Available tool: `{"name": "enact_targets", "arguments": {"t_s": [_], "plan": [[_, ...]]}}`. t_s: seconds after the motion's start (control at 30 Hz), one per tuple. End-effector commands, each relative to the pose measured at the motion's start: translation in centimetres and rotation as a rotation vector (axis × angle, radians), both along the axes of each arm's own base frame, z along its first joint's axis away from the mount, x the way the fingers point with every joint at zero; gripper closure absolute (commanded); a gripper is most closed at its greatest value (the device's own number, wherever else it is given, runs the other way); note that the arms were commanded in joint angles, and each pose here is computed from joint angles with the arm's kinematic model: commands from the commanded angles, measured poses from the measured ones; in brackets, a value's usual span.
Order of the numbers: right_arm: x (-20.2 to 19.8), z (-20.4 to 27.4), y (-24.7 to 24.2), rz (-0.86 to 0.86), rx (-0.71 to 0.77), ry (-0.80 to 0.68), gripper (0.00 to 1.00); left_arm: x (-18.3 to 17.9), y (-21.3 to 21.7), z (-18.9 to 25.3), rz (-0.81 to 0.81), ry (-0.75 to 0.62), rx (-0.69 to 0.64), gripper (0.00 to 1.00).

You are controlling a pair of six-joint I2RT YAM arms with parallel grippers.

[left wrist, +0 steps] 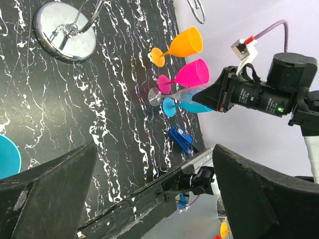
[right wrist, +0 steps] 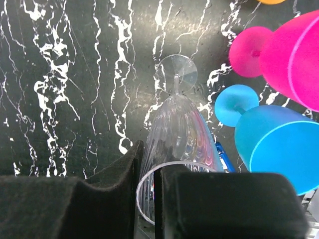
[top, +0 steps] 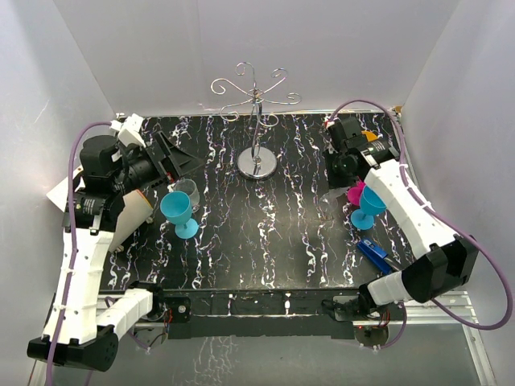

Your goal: Take the wine glass off the wine glass rack

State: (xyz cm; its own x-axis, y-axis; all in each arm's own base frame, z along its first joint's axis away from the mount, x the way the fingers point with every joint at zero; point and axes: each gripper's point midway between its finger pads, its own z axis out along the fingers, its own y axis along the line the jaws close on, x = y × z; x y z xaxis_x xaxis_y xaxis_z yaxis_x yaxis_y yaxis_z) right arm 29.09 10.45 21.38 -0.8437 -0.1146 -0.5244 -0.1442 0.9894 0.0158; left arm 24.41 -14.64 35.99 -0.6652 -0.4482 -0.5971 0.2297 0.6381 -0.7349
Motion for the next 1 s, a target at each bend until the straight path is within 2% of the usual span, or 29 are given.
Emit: {"name": "enact_targets", "arguments": {"t_s": [0.0, 0.53, 0.73, 0.97], "plan": [[-0.2, -1.0, 1.4, 0.083, 0.059, 0.047, 0.95, -0.9, 0.1, 0.8, -0.01, -0.037, 0.01, 0.01], [0.0, -2.9, 0.8, 0.06, 0.037, 0.087, 0.92, -1.6, -0.2, -0.3, -0.03, -0.007, -0.009, 0.01], [0.3, -2.1, 0.5, 0.049, 0.026, 0.064, 0.75, -1.6, -0.2, -0.4, -0.031, -0.002, -0.014, 0.01], [0.8, 1.3, 0.1, 0.035, 0.03, -0.028, 0.62, -1.4, -0.2, -0.6, -0.027, 0.002, -0.011, 0.01]]}}
